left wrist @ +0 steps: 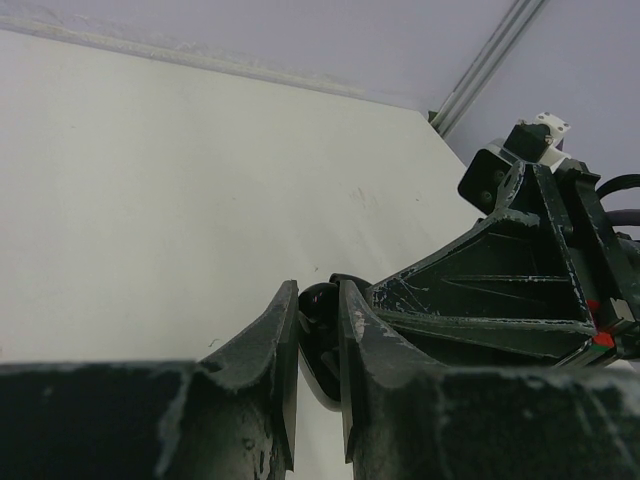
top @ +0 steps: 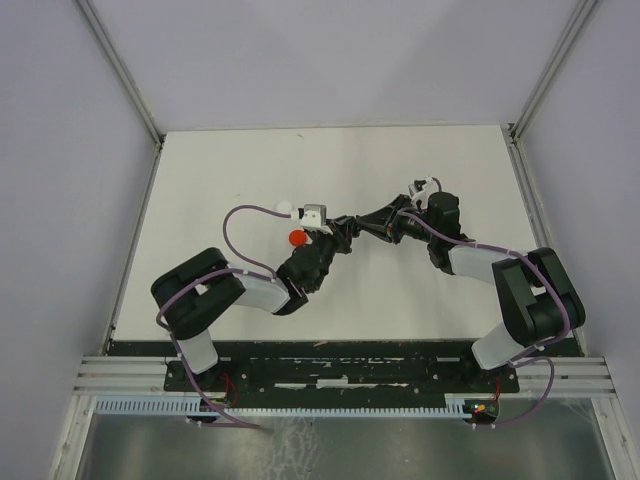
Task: Insert the wireless bluetooth earbuds into the charging case
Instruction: Place the earbud in the charging case.
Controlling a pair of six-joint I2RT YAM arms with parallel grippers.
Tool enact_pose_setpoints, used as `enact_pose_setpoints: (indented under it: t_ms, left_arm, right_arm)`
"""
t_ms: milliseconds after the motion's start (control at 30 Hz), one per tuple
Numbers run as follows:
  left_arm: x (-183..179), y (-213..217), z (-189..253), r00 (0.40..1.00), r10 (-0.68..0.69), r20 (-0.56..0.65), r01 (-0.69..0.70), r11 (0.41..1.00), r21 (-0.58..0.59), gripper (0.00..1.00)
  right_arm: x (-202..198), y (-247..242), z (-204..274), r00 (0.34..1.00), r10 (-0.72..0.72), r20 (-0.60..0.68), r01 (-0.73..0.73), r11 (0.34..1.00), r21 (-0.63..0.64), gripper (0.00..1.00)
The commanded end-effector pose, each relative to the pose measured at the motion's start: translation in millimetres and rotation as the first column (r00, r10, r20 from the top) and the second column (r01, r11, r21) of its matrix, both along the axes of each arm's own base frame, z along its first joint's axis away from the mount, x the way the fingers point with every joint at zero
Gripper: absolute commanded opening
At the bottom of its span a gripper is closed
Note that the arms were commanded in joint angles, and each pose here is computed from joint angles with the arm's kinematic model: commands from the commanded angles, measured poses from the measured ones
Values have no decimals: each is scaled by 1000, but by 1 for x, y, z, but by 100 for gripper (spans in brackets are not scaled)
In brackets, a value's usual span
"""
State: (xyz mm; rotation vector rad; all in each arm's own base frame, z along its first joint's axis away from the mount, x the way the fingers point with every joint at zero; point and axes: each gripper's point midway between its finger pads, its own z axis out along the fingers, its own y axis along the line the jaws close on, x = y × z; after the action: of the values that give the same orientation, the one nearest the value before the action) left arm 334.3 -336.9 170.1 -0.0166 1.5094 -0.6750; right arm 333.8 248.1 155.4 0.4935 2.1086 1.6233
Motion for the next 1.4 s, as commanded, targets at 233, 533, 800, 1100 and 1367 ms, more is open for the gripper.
enact_pose_setpoints:
  t_ms: [233, 533, 800, 1100, 1367]
  left_arm:
    - [2, -7, 15, 1000, 9, -18, -9, 999, -31, 3]
    - [6, -9, 16, 998, 41, -48, -41, 999, -12, 3]
    - [7, -4, 17, 994, 77, -78, -77, 997, -1, 3]
    - [8, 0, 26, 991, 106, -84, -107, 994, -9, 3]
    - [12, 0, 36, 988, 125, -88, -123, 992, 25, 3]
  right_arm:
    - [6, 4, 47, 988, -6, 151, -2, 998, 57, 6]
    - [6, 3, 48, 987, -10, 159, 3, 999, 46, 6]
    - [6, 2, 47, 988, -15, 154, 8, 999, 48, 6]
    - [8, 3, 56, 988, -24, 154, 13, 997, 73, 6]
    - [11, 4, 63, 989, -33, 147, 19, 995, 102, 6]
